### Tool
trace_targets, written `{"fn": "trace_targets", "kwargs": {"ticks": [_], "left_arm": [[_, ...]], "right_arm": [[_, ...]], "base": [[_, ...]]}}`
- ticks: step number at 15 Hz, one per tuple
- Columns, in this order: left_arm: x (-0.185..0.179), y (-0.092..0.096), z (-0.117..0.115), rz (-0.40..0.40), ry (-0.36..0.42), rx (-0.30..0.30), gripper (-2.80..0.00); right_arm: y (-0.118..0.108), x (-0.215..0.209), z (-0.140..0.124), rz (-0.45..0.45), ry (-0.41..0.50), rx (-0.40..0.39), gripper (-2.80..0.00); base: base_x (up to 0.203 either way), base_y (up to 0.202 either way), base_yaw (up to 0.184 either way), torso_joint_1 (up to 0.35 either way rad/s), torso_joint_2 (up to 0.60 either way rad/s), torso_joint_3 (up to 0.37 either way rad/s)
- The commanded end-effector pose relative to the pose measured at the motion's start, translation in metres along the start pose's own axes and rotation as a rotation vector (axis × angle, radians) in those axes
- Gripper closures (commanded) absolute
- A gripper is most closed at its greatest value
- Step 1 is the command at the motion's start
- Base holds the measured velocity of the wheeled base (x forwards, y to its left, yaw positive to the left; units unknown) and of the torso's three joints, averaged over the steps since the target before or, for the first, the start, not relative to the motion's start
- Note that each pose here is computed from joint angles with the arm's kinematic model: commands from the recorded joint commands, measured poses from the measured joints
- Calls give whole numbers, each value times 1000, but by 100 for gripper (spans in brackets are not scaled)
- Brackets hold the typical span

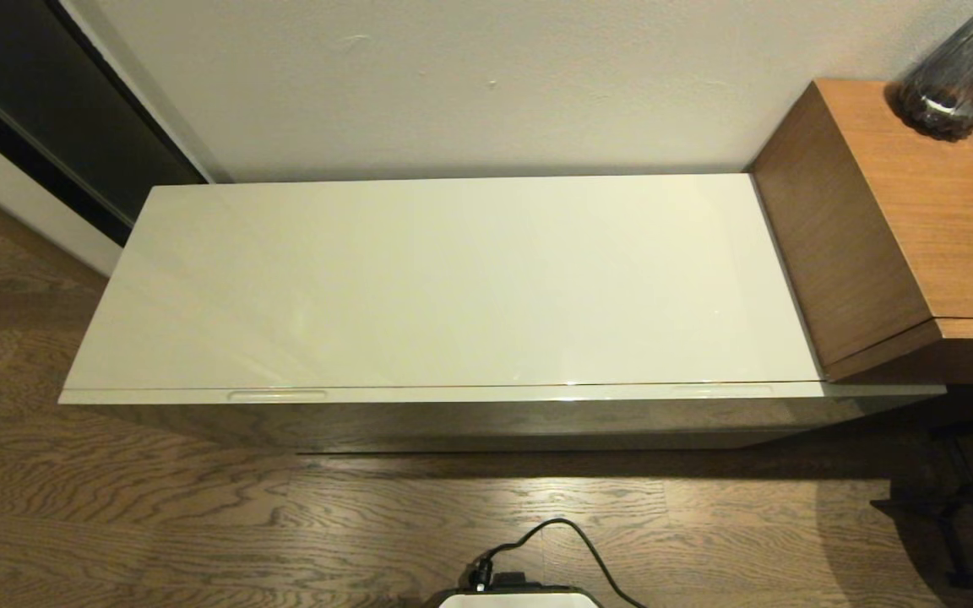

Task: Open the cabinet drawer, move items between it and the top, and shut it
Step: Open the drawer

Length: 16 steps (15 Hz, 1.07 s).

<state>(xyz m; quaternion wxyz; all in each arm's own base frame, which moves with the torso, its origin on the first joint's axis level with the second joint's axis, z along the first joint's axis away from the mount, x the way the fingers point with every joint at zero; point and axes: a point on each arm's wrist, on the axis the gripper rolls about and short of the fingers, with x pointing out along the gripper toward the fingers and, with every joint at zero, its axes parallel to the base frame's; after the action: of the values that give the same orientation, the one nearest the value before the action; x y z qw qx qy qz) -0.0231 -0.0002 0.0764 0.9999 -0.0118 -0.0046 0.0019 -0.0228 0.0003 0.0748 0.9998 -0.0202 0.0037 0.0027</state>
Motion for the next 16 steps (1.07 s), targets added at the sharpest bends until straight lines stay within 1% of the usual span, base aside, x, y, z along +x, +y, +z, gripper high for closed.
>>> {"fn": "trace_targets", "kwargs": {"ticks": [1, 16], "left_arm": [[0, 0, 0, 2, 1, -5, 0], [0, 0, 0, 2, 1, -7, 0]], "right_arm": [[0, 0, 0, 1, 0, -1, 0], [0, 0, 0, 1, 0, -1, 0]], "base": [[0, 0, 0, 0, 0, 0], [0, 0, 0, 0, 0, 0]]}}
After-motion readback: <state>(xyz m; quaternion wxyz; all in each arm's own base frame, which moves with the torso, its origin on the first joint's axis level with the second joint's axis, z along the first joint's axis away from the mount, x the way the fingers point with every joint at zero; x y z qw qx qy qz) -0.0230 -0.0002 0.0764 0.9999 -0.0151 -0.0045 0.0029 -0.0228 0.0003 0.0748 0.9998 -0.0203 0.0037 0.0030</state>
